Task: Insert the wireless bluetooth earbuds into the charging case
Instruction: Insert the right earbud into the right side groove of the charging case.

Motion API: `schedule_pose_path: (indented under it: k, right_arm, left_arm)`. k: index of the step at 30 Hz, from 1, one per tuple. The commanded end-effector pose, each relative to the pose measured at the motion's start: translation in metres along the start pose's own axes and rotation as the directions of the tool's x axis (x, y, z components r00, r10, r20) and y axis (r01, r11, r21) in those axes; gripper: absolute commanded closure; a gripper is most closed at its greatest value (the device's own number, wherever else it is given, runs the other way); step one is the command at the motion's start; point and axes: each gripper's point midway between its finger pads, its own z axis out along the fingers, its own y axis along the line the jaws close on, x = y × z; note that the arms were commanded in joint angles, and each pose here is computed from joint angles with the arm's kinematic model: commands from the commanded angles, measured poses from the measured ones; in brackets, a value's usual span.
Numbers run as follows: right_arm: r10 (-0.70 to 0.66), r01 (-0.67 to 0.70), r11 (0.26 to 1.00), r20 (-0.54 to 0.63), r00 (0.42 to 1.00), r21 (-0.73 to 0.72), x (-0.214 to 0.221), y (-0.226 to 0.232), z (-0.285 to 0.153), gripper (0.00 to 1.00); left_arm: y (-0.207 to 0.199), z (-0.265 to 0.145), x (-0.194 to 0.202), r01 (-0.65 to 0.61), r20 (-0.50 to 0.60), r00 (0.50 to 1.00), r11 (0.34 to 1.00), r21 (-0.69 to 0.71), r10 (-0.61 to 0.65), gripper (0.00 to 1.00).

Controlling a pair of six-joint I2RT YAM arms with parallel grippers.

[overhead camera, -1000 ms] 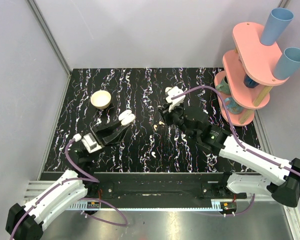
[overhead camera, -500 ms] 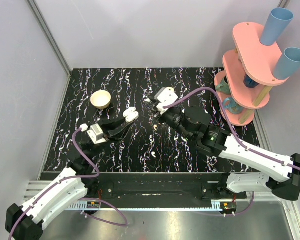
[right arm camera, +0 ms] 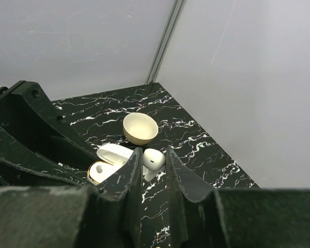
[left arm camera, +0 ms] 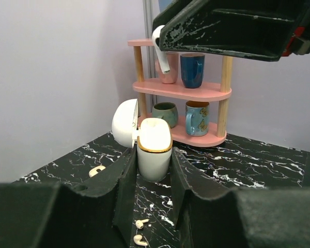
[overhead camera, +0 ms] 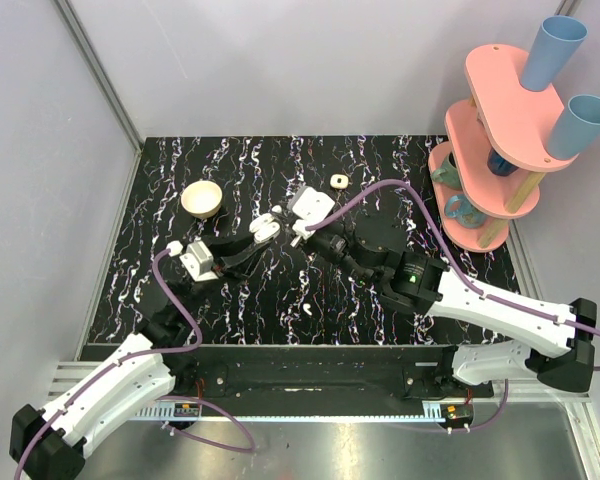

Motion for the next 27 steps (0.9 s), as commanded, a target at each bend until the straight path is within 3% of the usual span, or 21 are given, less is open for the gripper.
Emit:
schedule_pose_path:
  k: [1, 27]
  right_arm:
    - [-0.007, 0.008, 1.0, 0.054, 0.998, -0.01, -0.017, 0.002, 0.001, 0.82]
    - [-0.017, 0.017, 1.0, 0.015, 1.0, -0.01, 0.017, 0.018, 0.018, 0.84]
  left_arm:
    - [0.009, 0.007, -0.03, -0.005, 0.072, 0.997, 0.999, -0.053, 0.009, 1.0]
    - [0.007, 0.006, -0.035, 0.01, 0.106, 0.994, 0.999, -0.042, -0.006, 1.0]
